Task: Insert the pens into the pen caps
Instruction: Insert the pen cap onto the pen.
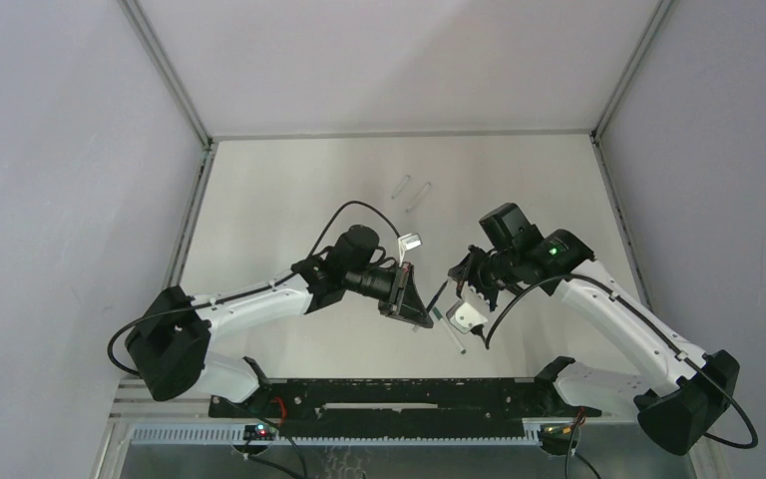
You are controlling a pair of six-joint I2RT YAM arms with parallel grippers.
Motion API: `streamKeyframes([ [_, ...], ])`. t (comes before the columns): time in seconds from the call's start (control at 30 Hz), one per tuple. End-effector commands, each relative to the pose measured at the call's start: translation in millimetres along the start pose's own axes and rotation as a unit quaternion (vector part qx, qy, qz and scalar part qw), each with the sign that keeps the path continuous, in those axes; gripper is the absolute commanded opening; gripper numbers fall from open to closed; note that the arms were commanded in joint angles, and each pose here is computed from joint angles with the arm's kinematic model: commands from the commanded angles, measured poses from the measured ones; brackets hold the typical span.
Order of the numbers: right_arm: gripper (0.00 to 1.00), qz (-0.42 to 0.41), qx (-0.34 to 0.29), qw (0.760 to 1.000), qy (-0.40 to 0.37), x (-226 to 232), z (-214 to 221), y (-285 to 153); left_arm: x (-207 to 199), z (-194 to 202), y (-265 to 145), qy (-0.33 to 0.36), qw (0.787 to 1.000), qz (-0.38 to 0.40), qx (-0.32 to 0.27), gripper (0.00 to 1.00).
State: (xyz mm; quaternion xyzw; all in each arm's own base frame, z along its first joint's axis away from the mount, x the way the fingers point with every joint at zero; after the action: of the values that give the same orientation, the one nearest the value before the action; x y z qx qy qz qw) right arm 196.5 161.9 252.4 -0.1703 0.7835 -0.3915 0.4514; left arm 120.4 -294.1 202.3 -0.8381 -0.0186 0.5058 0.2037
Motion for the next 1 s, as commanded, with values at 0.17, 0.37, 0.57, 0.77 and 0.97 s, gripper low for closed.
streamKeyframes([
  [0.17, 0.00, 0.007, -0.012, 1.000, -0.001, -0.5, -9.1, -0.2, 2.2, -0.7, -1.0, -0.005, 1.000, -0.002, -0.012, 0.00],
  [0.37, 0.00, 0.005, -0.010, 1.000, -0.003, -1.3, -11.9, 1.0, 2.1, -5.2, 0.9, -0.008, 1.000, -0.008, -0.019, 0.00],
  [0.57, 0.00, 0.004, -0.005, 1.000, -0.002, -2.0, -13.9, 2.5, 0.5, -11.2, 2.5, -0.006, 1.000, -0.007, -0.027, 0.00],
  [0.77, 0.00, 0.010, -0.001, 1.000, -0.013, -4.4, -17.1, 1.0, 3.6, -15.0, 3.7, -0.009, 0.999, -0.016, -0.036, 0.00],
  [0.97, 0.00, 0.017, 0.024, 0.999, -0.025, -9.2, -16.8, -0.3, 2.1, -33.5, 6.5, 0.011, 0.999, -0.018, -0.050, 0.00],
])
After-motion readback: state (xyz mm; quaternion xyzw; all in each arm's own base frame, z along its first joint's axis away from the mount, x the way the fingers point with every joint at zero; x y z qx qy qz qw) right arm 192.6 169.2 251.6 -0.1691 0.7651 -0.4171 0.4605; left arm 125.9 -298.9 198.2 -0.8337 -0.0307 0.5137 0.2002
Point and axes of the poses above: each gripper's point midway between its finger pads, its own y axis out along the fingers, its own x axis along the line the jaws close on, z = x × y, the point moved 7 cm from there along -y, back along the fingers, and after that the axes turned 11 degrees about y, right-handed, at the moved point
